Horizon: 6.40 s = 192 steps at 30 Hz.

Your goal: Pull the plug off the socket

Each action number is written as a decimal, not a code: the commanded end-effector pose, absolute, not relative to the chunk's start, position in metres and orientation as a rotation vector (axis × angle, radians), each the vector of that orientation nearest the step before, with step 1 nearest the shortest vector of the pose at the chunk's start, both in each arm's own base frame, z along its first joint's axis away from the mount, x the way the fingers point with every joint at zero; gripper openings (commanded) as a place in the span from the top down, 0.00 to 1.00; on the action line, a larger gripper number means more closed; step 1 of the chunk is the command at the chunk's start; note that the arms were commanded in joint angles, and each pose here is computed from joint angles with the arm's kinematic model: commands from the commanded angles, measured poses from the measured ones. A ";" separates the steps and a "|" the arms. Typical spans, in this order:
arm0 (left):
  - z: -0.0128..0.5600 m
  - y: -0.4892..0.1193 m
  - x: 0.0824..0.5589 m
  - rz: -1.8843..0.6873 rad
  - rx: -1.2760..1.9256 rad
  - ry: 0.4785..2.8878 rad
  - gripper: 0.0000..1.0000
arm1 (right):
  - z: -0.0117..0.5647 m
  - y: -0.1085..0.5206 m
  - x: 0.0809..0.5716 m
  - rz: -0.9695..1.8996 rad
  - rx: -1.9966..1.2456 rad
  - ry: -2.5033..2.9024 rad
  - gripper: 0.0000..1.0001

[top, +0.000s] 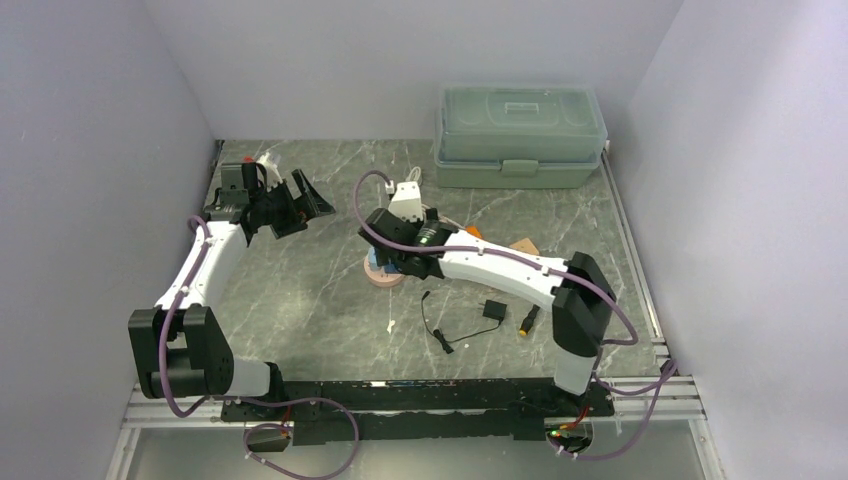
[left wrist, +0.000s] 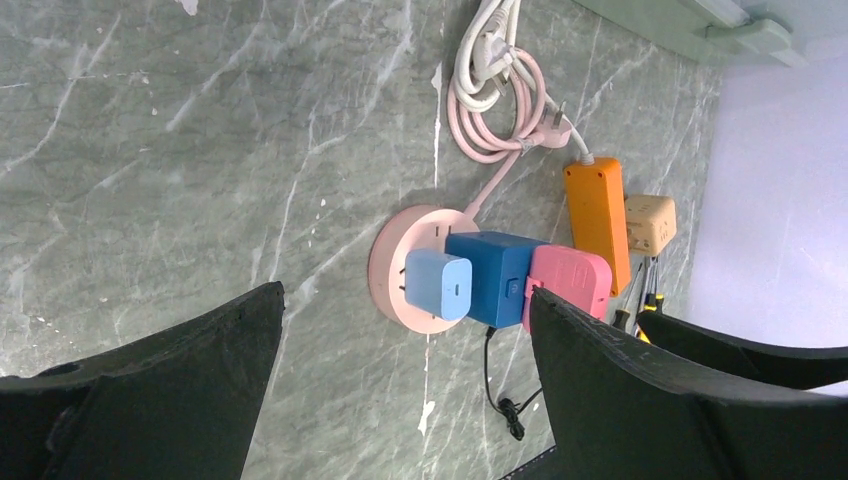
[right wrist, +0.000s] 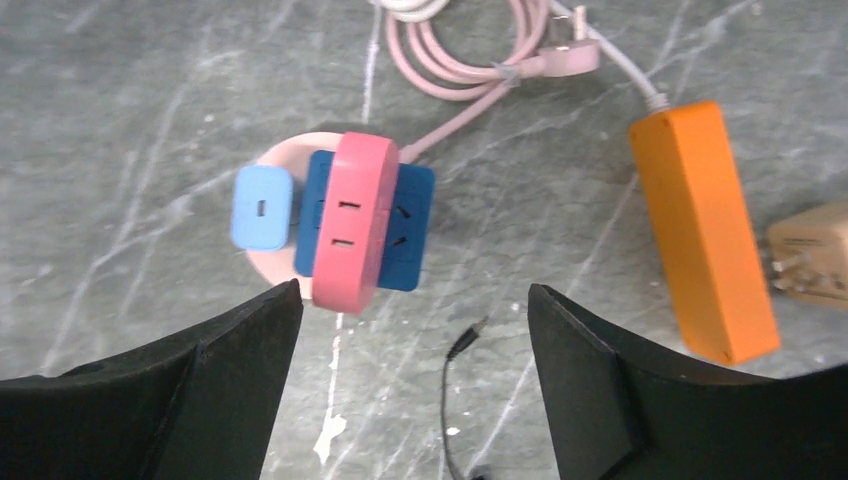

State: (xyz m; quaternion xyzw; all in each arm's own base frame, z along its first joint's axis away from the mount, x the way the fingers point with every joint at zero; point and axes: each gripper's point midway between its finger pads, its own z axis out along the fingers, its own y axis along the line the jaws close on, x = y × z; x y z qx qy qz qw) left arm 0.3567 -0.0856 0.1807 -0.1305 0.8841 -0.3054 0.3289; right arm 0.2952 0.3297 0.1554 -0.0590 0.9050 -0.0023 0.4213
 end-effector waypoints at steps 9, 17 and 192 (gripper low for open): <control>0.185 -0.092 0.360 -0.858 -0.326 2.284 0.04 | 0.164 0.361 0.314 0.339 -0.109 2.301 0.33; 0.184 -0.093 0.360 -0.867 -0.326 2.289 0.04 | 0.146 0.364 0.320 0.243 -0.135 2.353 0.41; 0.030 -0.240 0.275 -0.847 0.257 2.867 0.78 | 0.131 0.302 0.318 0.394 -0.420 2.152 1.00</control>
